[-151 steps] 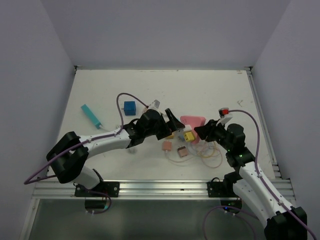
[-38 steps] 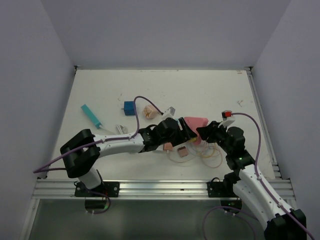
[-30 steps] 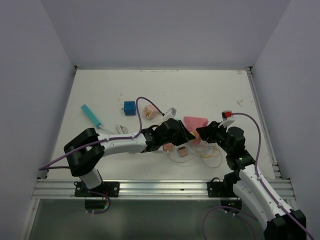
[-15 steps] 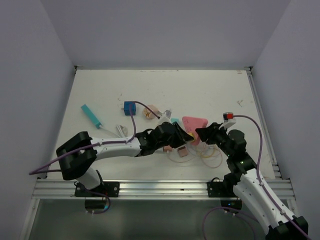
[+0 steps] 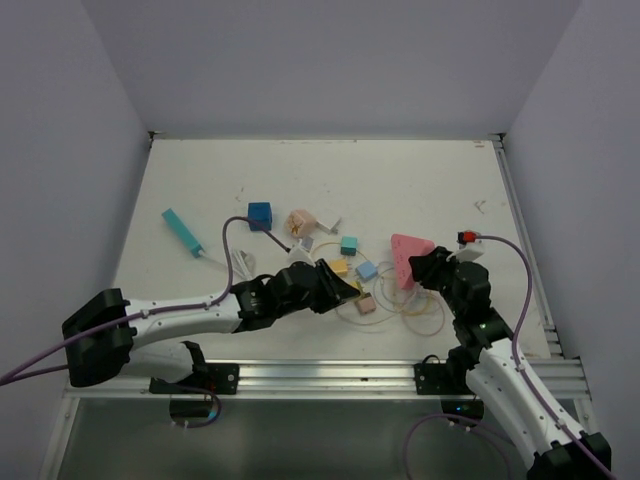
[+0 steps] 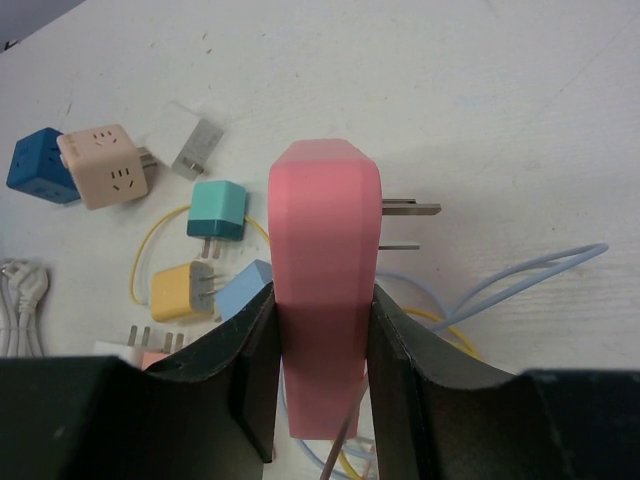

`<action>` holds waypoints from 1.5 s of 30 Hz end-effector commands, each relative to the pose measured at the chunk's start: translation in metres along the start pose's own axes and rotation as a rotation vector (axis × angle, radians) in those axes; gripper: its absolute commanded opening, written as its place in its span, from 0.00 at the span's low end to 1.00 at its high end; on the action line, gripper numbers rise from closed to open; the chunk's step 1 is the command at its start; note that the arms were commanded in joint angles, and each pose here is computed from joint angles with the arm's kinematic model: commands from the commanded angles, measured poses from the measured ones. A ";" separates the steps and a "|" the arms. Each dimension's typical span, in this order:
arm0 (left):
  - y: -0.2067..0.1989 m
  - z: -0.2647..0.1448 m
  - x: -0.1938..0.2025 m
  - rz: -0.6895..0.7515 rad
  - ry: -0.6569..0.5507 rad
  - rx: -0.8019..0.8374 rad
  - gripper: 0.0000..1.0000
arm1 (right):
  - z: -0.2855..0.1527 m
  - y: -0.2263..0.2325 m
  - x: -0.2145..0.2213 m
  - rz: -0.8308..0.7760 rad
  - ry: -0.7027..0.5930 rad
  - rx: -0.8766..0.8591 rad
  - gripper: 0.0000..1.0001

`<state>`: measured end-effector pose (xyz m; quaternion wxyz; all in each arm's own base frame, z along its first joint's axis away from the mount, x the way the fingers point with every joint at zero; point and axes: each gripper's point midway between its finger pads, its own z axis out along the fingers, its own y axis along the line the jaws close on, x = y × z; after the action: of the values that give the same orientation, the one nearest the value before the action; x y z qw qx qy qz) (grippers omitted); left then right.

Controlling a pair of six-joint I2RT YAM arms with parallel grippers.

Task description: Pull the plug off the socket

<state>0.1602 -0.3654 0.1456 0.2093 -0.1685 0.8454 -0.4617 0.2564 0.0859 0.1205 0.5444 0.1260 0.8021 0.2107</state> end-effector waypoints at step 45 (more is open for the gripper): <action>0.078 -0.039 -0.097 0.366 -0.198 -0.304 1.00 | 0.117 0.050 -0.032 0.136 0.066 -0.169 0.00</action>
<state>0.2043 -0.2647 0.0906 0.2973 -0.0859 0.9065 -0.2871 0.3519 0.1281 0.0976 0.4745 0.1466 0.8258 0.2672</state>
